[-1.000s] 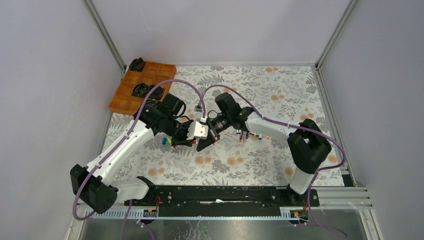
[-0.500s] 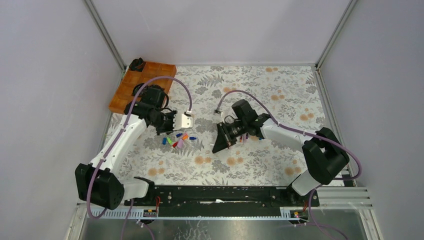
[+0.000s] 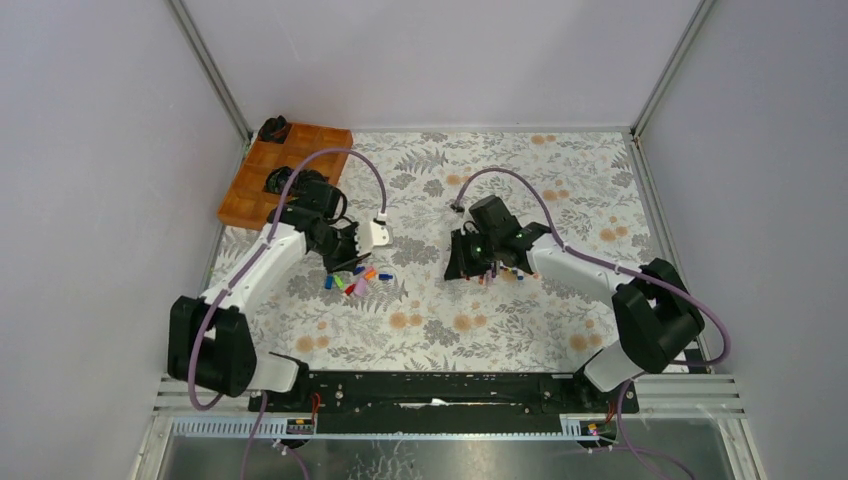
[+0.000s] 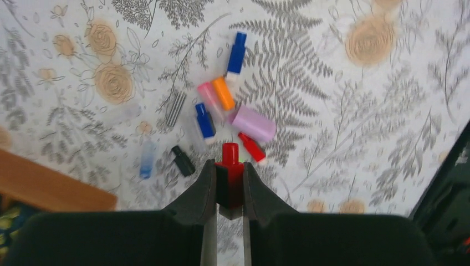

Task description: Open the pen caps

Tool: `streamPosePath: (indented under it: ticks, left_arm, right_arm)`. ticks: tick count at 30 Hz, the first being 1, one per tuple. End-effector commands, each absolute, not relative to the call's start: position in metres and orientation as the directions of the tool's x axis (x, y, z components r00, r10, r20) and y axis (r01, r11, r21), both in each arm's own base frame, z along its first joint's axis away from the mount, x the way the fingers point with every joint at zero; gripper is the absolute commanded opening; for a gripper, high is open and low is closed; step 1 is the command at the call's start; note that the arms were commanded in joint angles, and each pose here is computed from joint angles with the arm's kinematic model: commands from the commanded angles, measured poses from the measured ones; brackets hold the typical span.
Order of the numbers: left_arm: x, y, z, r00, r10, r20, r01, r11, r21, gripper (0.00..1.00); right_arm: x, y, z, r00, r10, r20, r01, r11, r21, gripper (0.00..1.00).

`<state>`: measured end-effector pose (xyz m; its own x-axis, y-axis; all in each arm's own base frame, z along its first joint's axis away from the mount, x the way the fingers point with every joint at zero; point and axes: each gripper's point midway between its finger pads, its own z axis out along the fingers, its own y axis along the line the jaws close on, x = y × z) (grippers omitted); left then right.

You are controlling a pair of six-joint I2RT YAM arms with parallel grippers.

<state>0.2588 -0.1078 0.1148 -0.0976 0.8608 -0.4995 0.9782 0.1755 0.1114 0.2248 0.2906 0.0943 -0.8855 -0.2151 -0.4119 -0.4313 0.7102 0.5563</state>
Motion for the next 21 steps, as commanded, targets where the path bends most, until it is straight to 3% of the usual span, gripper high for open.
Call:
streamPosePath:
  ticks: [1,6,15,21]
  left_arm:
    - [0.278,-0.134,0.095,-0.259,0.747,-0.612,0.939,0.344,0.023,0.00]
    - [0.292,-0.141,0.077,-0.372,0.686,-0.625,0.893,0.449,-0.039,0.00]
    - [0.311,-0.139,0.046,-0.494,0.648,-0.580,0.824,0.562,-0.074,0.00]
    - [0.307,-0.135,0.030,-0.498,0.681,-0.537,0.823,0.566,-0.047,0.06]
  right_arm:
    - [0.300,0.267,0.084,-0.823,-0.031,-0.567,-0.269,0.901,0.341,0.00]
    - [0.339,0.259,0.067,-0.777,0.019,-0.629,-0.170,0.956,0.238,0.00]
    - [0.372,0.258,0.036,-0.759,0.022,-0.651,-0.094,0.985,0.143,0.00]
    - [0.370,0.252,0.019,-0.774,0.008,-0.633,-0.077,0.991,0.107,0.21]
